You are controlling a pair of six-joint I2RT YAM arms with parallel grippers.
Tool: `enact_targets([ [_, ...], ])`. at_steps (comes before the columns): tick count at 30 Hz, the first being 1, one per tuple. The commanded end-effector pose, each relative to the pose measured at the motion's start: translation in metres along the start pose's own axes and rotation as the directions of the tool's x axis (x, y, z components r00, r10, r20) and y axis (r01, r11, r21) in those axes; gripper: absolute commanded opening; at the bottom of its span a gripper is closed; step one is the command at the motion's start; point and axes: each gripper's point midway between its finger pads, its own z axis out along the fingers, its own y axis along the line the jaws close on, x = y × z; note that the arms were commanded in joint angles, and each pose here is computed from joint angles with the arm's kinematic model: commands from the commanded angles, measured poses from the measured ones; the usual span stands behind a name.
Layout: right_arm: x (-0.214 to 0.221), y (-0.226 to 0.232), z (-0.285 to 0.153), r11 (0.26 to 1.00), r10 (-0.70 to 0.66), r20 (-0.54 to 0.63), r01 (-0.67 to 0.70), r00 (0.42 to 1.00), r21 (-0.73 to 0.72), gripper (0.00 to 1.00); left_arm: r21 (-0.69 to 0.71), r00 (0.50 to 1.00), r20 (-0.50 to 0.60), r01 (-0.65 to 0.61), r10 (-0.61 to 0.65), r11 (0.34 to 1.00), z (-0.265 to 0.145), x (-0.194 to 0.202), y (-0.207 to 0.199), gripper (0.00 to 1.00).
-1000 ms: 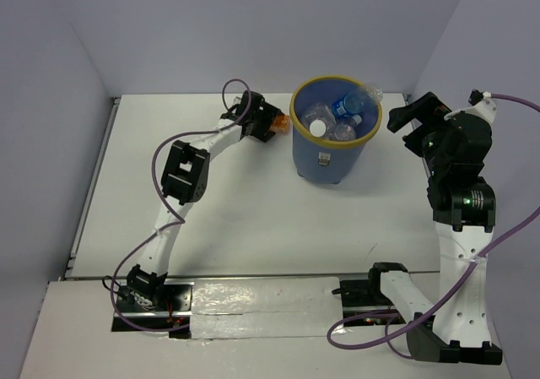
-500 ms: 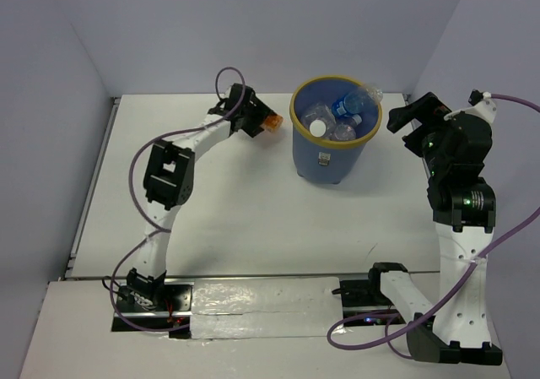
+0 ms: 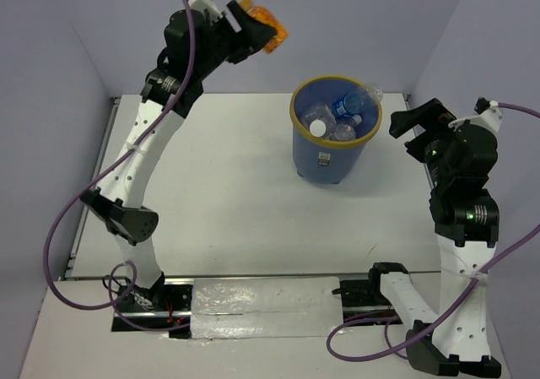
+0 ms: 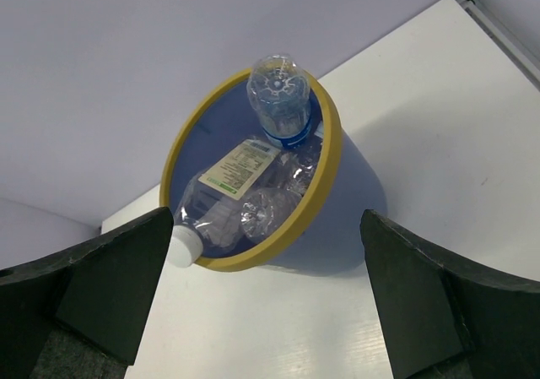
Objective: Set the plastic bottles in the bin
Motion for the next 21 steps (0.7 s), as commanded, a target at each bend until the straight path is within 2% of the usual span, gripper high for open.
enact_targets([
  [1,-0.010,0.013,-0.011,0.998,0.025,0.039,-0.023,0.999,-0.056,1.00,0.068,0.977,-0.184,-0.096,0.108,0.993,0.033,0.065,-0.007,0.46],
  [7,-0.011,0.010,-0.022,0.998,0.023,0.051,-0.020,0.998,-0.051,1.00,0.204,0.974,-0.225,0.014,0.033,0.979,0.065,0.098,-0.033,0.51],
  [12,-0.012,0.010,-0.024,0.999,0.015,0.049,-0.013,0.999,-0.051,1.00,0.302,0.948,-0.318,0.106,-0.005,0.947,0.081,0.136,-0.048,0.55],
  [21,-0.004,0.011,-0.018,0.998,0.015,0.027,-0.013,1.000,-0.066,1.00,0.291,0.911,-0.409,0.179,-0.047,0.940,0.094,0.179,-0.040,0.59],
])
